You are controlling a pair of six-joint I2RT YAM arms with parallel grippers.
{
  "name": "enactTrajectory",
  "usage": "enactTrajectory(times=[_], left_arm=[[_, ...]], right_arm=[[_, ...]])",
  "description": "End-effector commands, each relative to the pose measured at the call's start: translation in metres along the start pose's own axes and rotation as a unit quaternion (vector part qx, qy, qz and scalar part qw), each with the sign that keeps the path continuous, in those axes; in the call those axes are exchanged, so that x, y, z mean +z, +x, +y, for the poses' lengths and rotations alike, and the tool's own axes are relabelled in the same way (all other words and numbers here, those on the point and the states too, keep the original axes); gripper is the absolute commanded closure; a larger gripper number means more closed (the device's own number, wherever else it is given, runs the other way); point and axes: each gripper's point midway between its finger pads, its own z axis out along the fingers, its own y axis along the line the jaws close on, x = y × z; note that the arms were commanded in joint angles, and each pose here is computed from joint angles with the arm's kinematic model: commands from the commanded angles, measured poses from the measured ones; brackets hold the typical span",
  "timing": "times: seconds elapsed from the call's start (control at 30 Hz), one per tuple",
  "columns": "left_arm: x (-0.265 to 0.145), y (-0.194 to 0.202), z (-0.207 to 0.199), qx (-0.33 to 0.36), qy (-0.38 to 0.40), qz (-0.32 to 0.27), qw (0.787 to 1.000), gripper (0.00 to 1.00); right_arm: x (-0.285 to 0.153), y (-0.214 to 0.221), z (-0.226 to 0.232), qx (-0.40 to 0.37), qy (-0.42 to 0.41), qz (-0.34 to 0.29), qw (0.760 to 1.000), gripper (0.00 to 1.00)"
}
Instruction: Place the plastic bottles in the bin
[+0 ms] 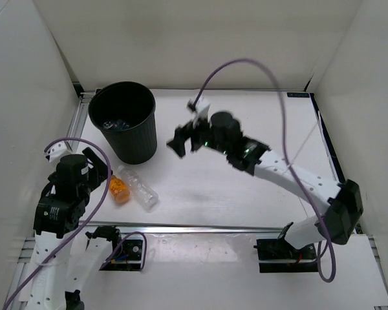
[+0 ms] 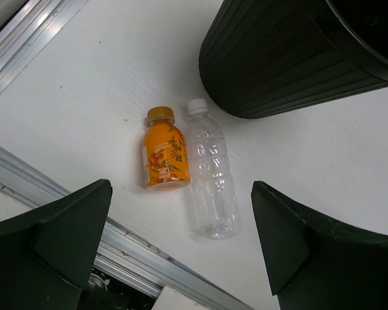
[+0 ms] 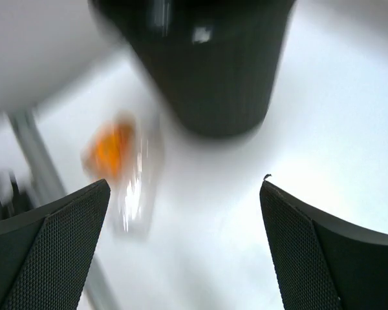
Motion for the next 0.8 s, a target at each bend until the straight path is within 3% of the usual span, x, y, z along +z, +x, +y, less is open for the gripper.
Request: enactTrajectory(times=[0.0, 0.27, 0.4, 0.77], left_arm=[[-0.003, -0.003, -0.003, -0.045, 0.017, -0.021, 0.999, 0.00], [-0.013, 0.000, 0.015, -0.048, -0.011, -0.025, 0.998, 0.00], [-0.021, 0.010, 0.034, -0.053, -0.045, -0.011, 0.998, 0.00], [-0.036, 0.020, 0.047, -0.050, -0.049, 0.000, 0.998, 0.00]], right_arm=[[0.003, 0.109, 0.031, -0.007, -0.042, 0.119, 0.992, 0.00], [0.026, 0.195, 0.062, -0.003, -0.085, 0.197, 0.977, 0.00], [0.048, 0.197, 0.076, 0.028, -0.100, 0.193, 0.976, 0.00], [0.085, 0.221, 0.109, 0.096, -0.161, 0.216, 0.958, 0.00]])
